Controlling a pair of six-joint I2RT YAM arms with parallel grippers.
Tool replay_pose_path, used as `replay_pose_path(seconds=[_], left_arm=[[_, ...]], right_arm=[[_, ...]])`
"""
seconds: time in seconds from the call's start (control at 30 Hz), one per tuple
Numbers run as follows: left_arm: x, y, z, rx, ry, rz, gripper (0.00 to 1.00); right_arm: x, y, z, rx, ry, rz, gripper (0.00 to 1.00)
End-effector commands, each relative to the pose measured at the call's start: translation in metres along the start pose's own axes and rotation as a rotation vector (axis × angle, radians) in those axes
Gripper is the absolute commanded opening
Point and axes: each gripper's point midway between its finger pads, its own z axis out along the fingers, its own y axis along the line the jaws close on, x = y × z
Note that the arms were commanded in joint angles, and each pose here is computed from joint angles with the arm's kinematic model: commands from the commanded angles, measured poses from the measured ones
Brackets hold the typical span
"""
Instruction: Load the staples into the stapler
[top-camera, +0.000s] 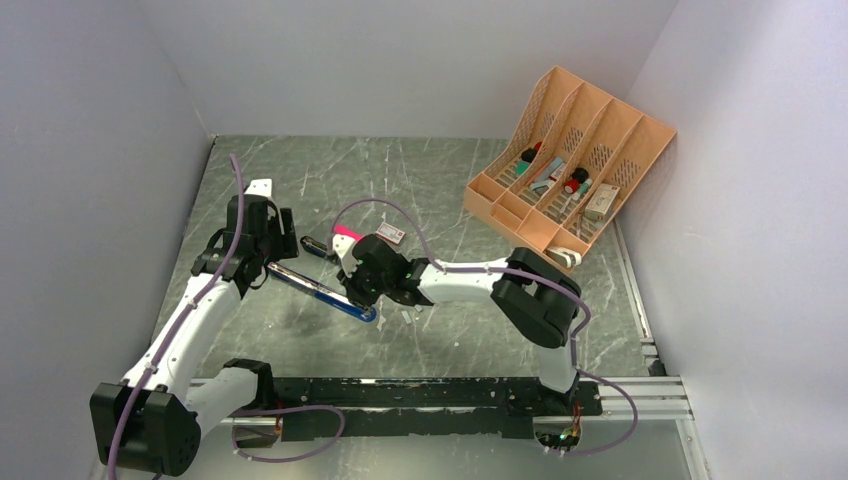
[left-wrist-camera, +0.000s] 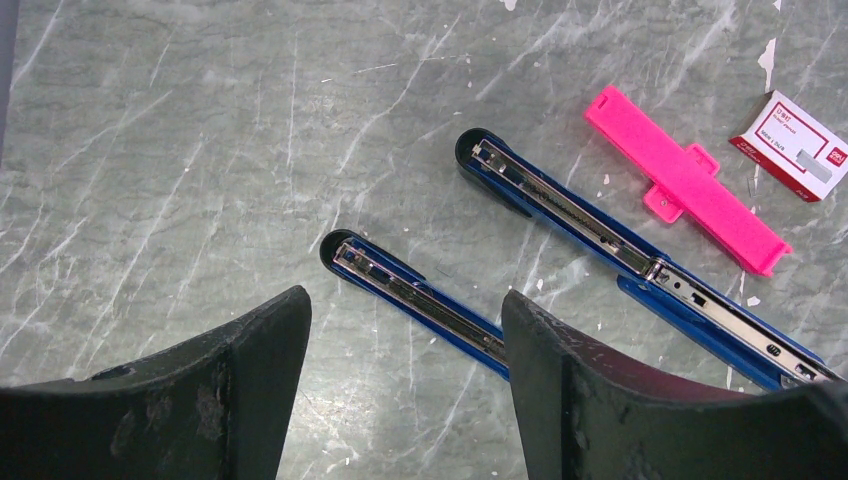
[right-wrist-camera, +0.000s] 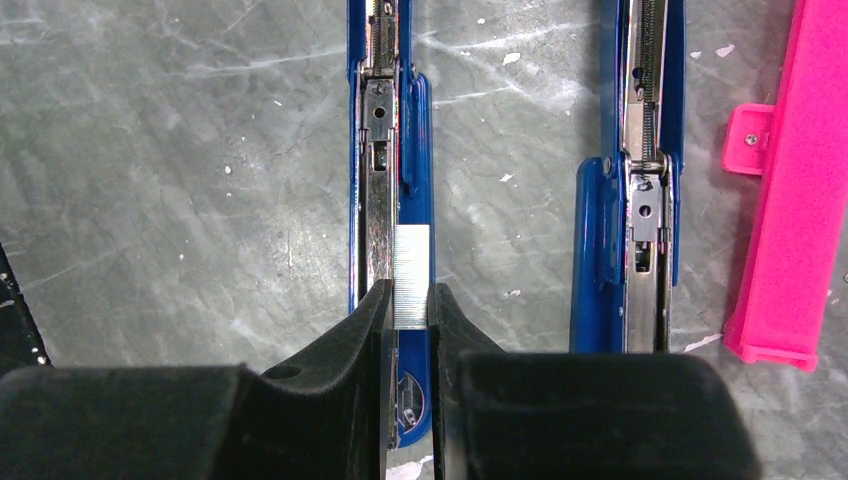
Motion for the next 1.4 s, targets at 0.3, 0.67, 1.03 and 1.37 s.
replay_pose_path(seconds=[0.3,0.67,1.03,1.37], left_arm=[[-0.013,-0.006,-0.004,0.031,-0.049,-0.001,0.74],[-0.013,-0.008,-0.004,0.037,-0.052,0.001,0.74],[-0.012,-0.008,-0.004,0.037,-0.050,0.004,0.74],[-0.012,-0.009,-0.004,0.039,-0.050,0.004,0.74]], right_arm=[[-0.035,0.003,-0.028,0.025,-0.173,-0.043,0.00],[-0.028,0.008,-0.018,0.097,-0.118,-0.041,0.00],[-0.025,0.019,-0.012,0.056,-0.101,-0.041,0.00],[-0.019,0.023,-0.006,0.034,-0.074,-0.033,0.00]])
